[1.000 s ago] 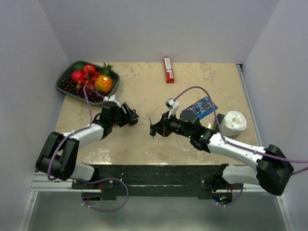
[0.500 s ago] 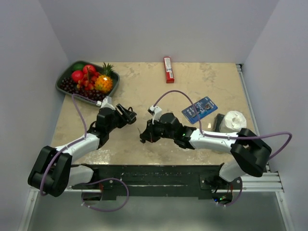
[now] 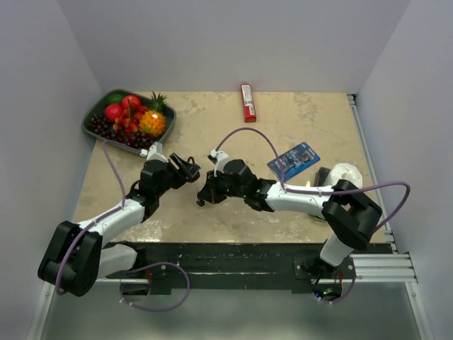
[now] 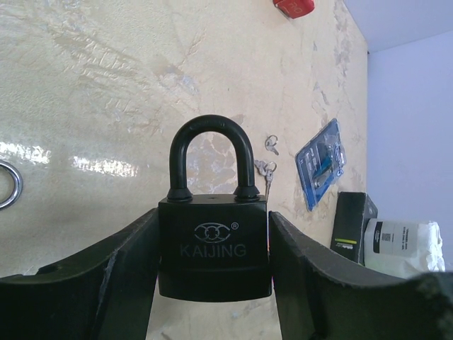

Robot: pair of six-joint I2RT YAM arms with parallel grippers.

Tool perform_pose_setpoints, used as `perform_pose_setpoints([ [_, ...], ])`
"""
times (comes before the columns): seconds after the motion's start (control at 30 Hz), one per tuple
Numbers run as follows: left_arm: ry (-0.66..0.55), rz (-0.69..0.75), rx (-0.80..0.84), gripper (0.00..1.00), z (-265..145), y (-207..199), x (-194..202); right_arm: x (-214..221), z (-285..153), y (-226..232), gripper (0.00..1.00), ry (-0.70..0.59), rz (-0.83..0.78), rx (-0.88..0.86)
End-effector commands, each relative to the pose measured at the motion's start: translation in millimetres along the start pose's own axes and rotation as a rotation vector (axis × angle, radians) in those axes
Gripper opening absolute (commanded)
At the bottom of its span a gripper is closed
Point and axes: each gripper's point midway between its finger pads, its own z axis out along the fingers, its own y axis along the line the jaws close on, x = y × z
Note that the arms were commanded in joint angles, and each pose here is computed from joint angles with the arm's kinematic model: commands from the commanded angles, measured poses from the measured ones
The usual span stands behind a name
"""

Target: Unlock with the key

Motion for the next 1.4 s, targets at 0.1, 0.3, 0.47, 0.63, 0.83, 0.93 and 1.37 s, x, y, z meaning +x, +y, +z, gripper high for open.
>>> perform_pose_setpoints([
  [0.1,-0.105,0.002,0.127,0.0,-6.3,-36.3,-26.3,-15.3,12.6,8.7,0.0,-0.01,0.027,-0.028],
  [0.3,-0.097,0.003,0.122,0.0,-6.4,-32.8,-23.2,-22.1,14.6,3.4,0.0,-0.025,0.051,-0.041],
  [0.47,-0.096,0.006,0.13,0.0,-6.4,-35.2,-23.4,-31.3,16.3,1.7,0.0,-0.044,0.056,-0.049],
  [0.63,-0.092,0.006,0.127,0.0,-5.8,-34.5,-22.1,-40.0,18.1,2.2,0.0,-0.061,0.051,-0.058],
  [0.83,-0.088,0.007,0.124,0.0,-4.6,-33.6,-20.6,-43.8,21.6,-2.8,0.0,-0.068,0.056,-0.05],
  [0.93,-0.09,0.009,0.126,0.0,-4.8,-34.7,-21.0,-42.1,24.3,-8.6,0.0,-0.061,0.07,-0.04],
  [1.37,-0.092,0.005,0.123,0.0,-4.5,-35.4,-22.4,-38.0,26.7,-18.7,0.0,-0.061,0.077,-0.017],
])
